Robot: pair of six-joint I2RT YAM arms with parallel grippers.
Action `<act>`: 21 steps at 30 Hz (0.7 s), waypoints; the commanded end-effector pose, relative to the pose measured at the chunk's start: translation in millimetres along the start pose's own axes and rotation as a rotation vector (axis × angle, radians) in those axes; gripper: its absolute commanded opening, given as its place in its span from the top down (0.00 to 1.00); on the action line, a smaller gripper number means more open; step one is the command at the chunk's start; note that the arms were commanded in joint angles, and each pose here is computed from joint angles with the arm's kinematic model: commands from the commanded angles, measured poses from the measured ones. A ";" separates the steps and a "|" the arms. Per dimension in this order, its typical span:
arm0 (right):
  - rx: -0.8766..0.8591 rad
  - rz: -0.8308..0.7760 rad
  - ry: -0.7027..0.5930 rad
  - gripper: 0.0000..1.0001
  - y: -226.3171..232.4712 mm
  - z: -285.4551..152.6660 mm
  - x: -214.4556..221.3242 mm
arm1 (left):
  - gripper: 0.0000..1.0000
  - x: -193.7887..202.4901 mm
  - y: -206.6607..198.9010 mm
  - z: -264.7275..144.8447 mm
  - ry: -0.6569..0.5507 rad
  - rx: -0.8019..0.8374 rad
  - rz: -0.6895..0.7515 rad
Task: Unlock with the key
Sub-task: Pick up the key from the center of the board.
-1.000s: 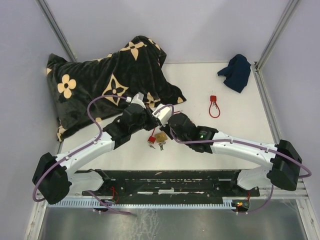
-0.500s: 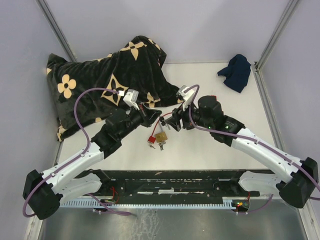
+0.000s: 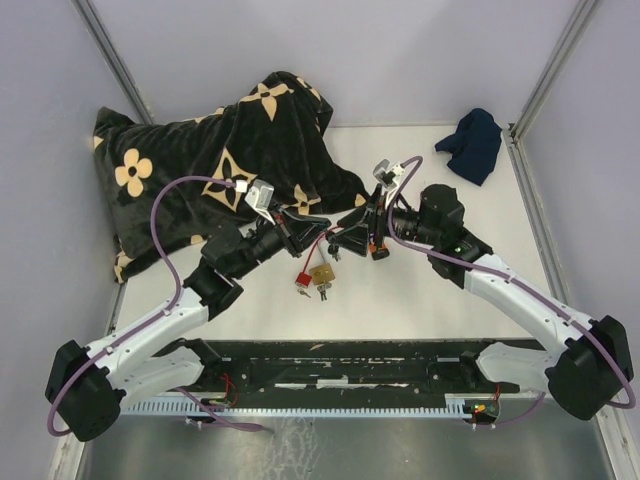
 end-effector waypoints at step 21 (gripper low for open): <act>-0.286 0.070 -0.108 0.67 8.2 3.3 -15.1 | 0.97 -21.7 -15.2 -0.6 -0.123 0.142 -0.111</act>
Point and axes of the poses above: each gripper's point midway between its finger pads, its own z axis out along the fingers, its own y axis along the line the jaws close on, x = y × z, the point moved 9 cm from there along -z, back along the fingers, and after that the axes turned 4 degrees about -z, right-handed, at the moved point
